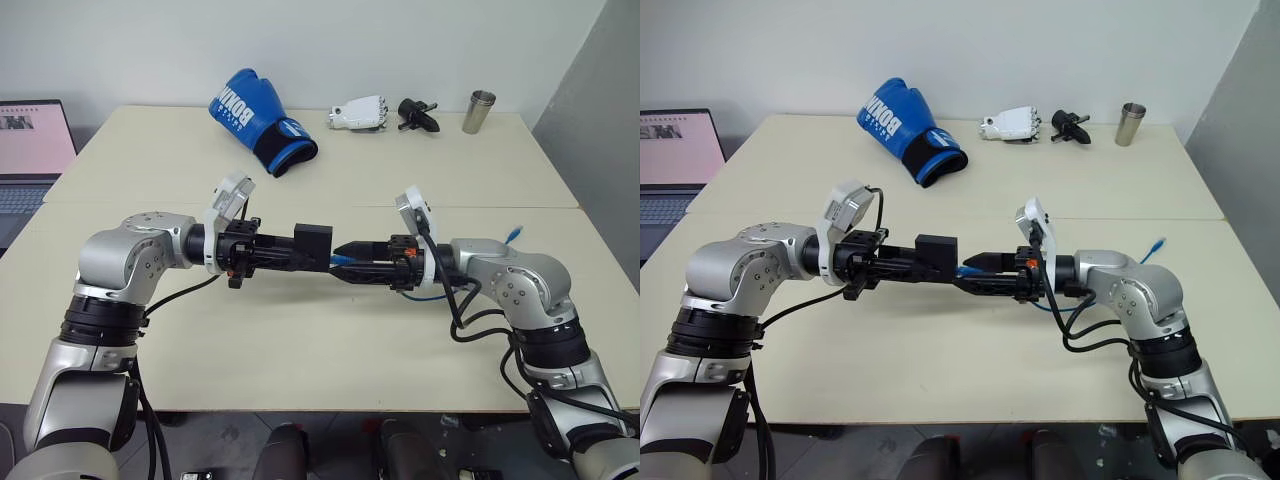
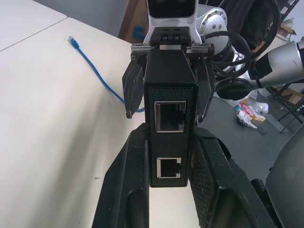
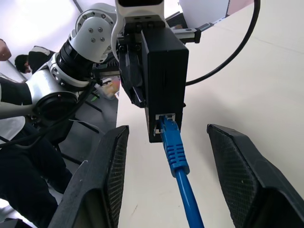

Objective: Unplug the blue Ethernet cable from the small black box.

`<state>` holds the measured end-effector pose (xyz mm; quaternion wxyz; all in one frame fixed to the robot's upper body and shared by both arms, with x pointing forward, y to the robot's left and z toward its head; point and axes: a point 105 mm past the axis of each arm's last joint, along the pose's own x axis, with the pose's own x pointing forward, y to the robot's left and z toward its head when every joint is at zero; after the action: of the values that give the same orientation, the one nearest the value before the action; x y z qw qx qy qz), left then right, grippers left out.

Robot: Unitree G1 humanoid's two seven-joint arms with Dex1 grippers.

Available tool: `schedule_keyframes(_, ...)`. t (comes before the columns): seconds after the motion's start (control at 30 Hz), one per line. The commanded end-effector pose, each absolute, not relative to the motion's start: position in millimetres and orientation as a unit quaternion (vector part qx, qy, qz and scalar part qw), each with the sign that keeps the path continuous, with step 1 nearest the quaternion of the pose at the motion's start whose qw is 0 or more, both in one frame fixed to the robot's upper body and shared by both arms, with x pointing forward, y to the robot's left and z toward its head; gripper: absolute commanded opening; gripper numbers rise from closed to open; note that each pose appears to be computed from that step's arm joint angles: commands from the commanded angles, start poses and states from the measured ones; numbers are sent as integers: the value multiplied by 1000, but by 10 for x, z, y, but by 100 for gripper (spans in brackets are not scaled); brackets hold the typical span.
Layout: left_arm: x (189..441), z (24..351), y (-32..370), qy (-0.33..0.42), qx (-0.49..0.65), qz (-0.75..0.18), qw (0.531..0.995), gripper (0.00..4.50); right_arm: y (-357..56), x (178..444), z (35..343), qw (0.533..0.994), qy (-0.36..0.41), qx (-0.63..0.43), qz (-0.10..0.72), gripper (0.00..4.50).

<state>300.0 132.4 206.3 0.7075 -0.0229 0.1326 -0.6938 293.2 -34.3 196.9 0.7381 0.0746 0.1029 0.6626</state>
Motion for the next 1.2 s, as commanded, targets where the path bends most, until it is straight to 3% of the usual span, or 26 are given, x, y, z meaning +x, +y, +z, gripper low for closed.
schedule_keyframes(0.03, 2971, 2205, 1325, 103, -17, -701, 705, 78, -350, 2925, 2126, 731, 79, 88, 672, 277)
schedule_keyframes(1.2, 3009, 2217, 1282, 96, -25, -695, 712, 78, -390, 2993, 2004, 745, 95, 80, 656, 277)
